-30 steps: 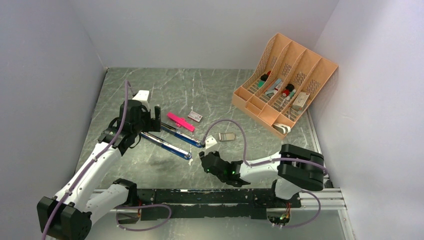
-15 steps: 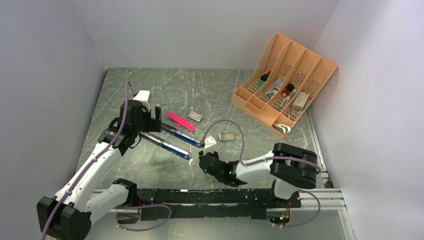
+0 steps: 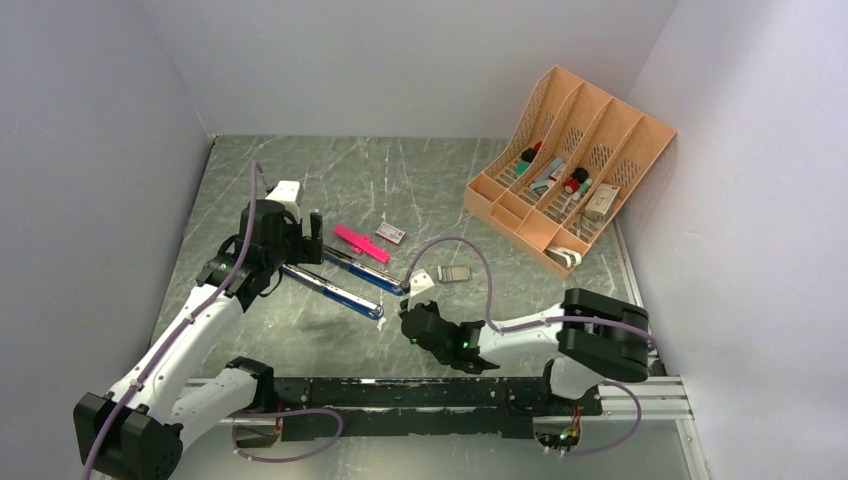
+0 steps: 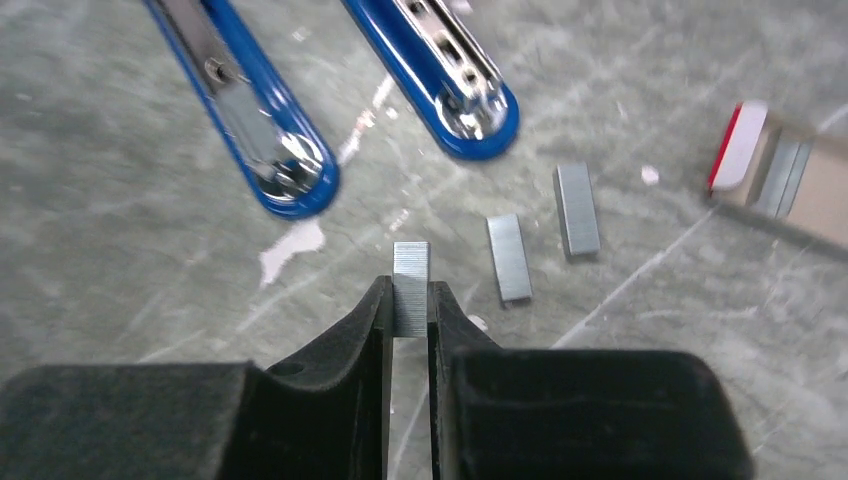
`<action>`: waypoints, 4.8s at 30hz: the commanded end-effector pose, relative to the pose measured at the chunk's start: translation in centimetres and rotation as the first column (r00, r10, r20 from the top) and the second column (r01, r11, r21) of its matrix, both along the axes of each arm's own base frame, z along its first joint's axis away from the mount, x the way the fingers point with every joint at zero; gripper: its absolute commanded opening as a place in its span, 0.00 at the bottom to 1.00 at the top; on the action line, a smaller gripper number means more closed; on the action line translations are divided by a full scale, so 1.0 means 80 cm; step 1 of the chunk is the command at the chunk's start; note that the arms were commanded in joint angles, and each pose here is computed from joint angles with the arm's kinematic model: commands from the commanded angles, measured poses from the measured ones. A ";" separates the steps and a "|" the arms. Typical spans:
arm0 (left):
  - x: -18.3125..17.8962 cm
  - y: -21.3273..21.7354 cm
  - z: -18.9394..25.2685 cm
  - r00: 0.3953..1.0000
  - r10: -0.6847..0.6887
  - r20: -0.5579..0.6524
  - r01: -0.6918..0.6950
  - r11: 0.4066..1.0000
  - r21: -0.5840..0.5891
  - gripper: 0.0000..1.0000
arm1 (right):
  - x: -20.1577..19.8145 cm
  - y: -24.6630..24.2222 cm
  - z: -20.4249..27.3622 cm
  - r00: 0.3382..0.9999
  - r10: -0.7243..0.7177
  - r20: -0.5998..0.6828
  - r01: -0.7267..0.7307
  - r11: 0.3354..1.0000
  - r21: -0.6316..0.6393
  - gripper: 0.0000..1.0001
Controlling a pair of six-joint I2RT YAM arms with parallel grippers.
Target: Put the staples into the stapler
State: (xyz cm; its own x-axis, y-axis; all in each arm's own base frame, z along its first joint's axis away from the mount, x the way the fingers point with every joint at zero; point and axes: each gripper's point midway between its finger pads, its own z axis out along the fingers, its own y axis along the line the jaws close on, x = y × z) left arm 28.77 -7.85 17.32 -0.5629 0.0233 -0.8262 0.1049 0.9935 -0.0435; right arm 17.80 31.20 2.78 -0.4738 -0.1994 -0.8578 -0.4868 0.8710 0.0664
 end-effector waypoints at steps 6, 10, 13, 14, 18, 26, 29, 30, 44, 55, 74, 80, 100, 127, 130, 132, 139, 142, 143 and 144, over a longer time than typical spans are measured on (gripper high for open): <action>0.002 0.000 0.012 0.999 0.000 0.033 0.000 1.000 0.000 0.97 | -0.029 0.120 0.117 0.841 0.477 0.257 -0.503 0.863 0.046 0.04; 0.002 0.000 0.013 0.999 0.003 0.034 -0.003 1.000 -0.001 0.97 | -0.052 0.171 0.086 0.723 0.651 0.230 -0.667 0.745 -0.010 0.03; 0.001 0.000 0.013 0.999 0.005 0.033 -0.005 1.000 -0.003 0.97 | -0.064 0.198 0.065 0.660 0.722 0.209 -0.737 0.676 -0.006 0.03; 0.001 0.001 0.013 0.999 0.005 0.033 -0.005 1.000 -0.002 0.97 | -0.069 0.204 0.057 0.644 0.740 0.194 -0.753 0.658 -0.007 0.03; 0.001 0.000 0.014 0.999 0.005 0.036 -0.005 1.000 -0.003 0.97 | -0.078 0.219 0.032 0.607 0.779 0.157 -0.788 0.615 -0.004 0.03; 0.001 0.002 0.012 0.999 0.009 0.033 -0.009 1.000 0.001 0.97 | -0.067 0.226 -0.002 0.632 0.768 0.106 -0.772 0.636 0.000 0.08; 0.001 0.001 0.013 0.999 0.008 0.035 -0.008 1.000 0.000 0.97 | -0.065 0.221 -0.013 0.639 0.765 0.084 -0.767 0.641 -0.002 0.16; 0.002 0.001 0.013 0.999 0.007 0.035 -0.007 1.000 0.000 0.97 | -0.065 0.220 -0.015 0.639 0.765 0.079 -0.767 0.641 -0.005 0.20; 0.001 0.001 0.012 0.999 0.004 0.033 -0.004 1.000 0.001 0.97 | -0.071 0.182 -0.052 0.651 0.758 0.023 -0.758 0.652 -0.007 0.27; 0.001 0.000 0.012 0.999 0.000 0.033 0.000 1.000 -0.002 0.97 | -0.074 0.173 -0.083 0.651 0.759 0.002 -0.759 0.651 -0.017 0.27; 0.001 -0.001 0.012 0.999 -0.002 0.032 0.002 1.000 -0.001 0.97 | -0.080 0.160 -0.087 0.649 0.760 -0.017 -0.761 0.649 -0.014 0.25; 0.001 -0.001 0.012 0.999 -0.003 0.034 0.003 1.000 -0.002 0.97 | -0.081 0.157 -0.089 0.648 0.761 -0.026 -0.762 0.648 -0.016 0.24; 0.001 0.001 0.010 1.000 0.005 0.030 -0.005 1.000 -0.001 0.97 | -0.071 0.184 -0.014 0.629 0.771 0.104 -0.776 0.631 0.016 0.00; 0.010 0.023 0.000 0.996 0.091 0.000 -0.091 0.996 -0.004 0.98 | 0.048 0.167 0.066 0.827 0.561 0.038 -0.562 0.826 0.034 0.00; 0.010 0.023 -0.001 0.996 0.090 -0.002 -0.090 0.996 -0.001 0.98 | 0.056 0.168 0.068 0.841 0.540 0.024 -0.541 0.840 0.039 0.00; 0.011 0.023 -0.002 0.996 0.091 -0.003 -0.091 0.996 -0.001 0.98 | 0.059 0.168 0.068 0.848 0.530 0.015 -0.531 0.847 0.044 0.00; 0.011 0.024 -0.002 0.996 0.092 -0.004 -0.092 0.996 -0.002 0.98 | 0.067 0.167 0.060 0.860 0.510 -0.015 -0.509 0.859 0.046 0.00; 0.011 0.024 -0.003 0.996 0.090 -0.006 -0.090 0.996 -0.003 0.98 | 0.069 0.167 0.059 0.863 0.505 -0.019 -0.504 0.862 0.045 0.00; 0.011 0.024 -0.003 0.996 0.090 -0.005 -0.090 0.996 -0.002 0.98 | 0.070 0.167 0.058 0.864 0.503 -0.022 -0.501 0.864 0.043 0.00; 0.011 0.024 -0.003 0.996 0.090 -0.006 -0.090 0.996 -0.003 0.98 | 0.071 0.167 0.057 0.865 0.501 -0.025 -0.500 0.865 0.044 0.00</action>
State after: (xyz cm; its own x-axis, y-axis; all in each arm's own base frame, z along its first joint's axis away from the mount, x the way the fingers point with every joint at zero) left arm 29.34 -6.08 16.73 -0.5783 -0.0272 -0.8153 0.0178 0.9988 -0.0459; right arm 22.75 44.22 7.44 -0.3286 -0.3950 -0.8579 -0.8664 0.4877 0.1073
